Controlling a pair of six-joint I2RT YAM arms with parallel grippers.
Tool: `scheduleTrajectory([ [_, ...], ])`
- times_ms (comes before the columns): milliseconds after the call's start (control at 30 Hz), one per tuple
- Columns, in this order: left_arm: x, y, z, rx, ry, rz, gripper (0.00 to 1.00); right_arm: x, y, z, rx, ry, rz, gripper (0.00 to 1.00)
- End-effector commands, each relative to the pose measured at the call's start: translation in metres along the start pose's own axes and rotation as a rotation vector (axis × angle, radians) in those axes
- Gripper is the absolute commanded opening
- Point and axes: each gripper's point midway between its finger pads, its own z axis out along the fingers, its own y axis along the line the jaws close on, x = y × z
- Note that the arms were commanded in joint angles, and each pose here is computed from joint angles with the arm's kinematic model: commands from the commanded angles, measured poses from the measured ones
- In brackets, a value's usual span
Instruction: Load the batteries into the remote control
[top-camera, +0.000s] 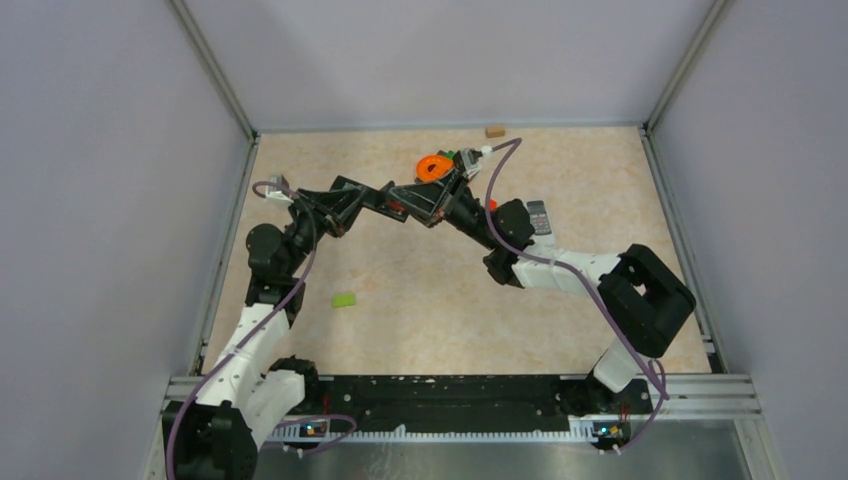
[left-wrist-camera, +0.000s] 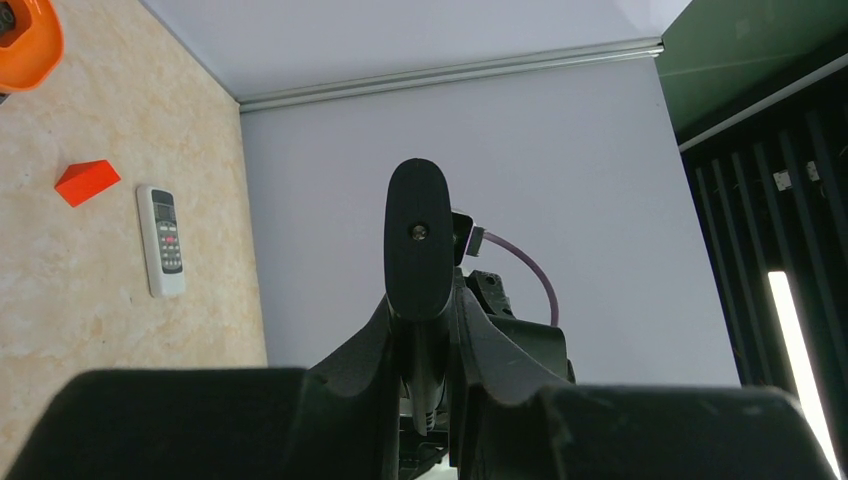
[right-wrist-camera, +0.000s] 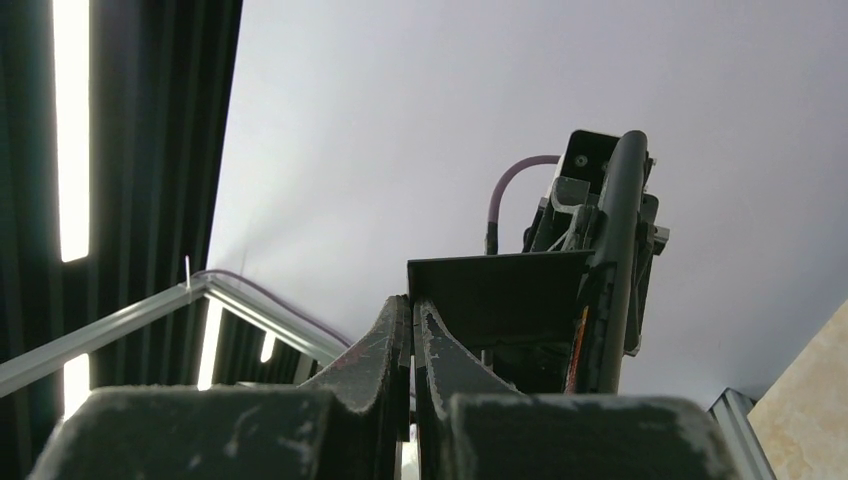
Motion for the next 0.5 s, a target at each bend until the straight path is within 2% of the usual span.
scheduleTrajectory([
  [0, 0.002, -0.024, -0.003, 0.096, 0.0, 0.033, 0.0, 0.002, -0.002, -0.005, 0.001, -0.023, 0.02, 0.03],
  [133, 0.0, -0.019, -0.001, 0.083, -0.01, 0.029, 0.0, 0.002, -0.006, -0.012, 0.023, -0.044, 0.027, 0.11],
  [467, -0.004, -0.013, 0.001, 0.059, -0.024, 0.028, 0.0, 0.0, -0.01, -0.019, 0.066, -0.075, 0.012, 0.19],
])
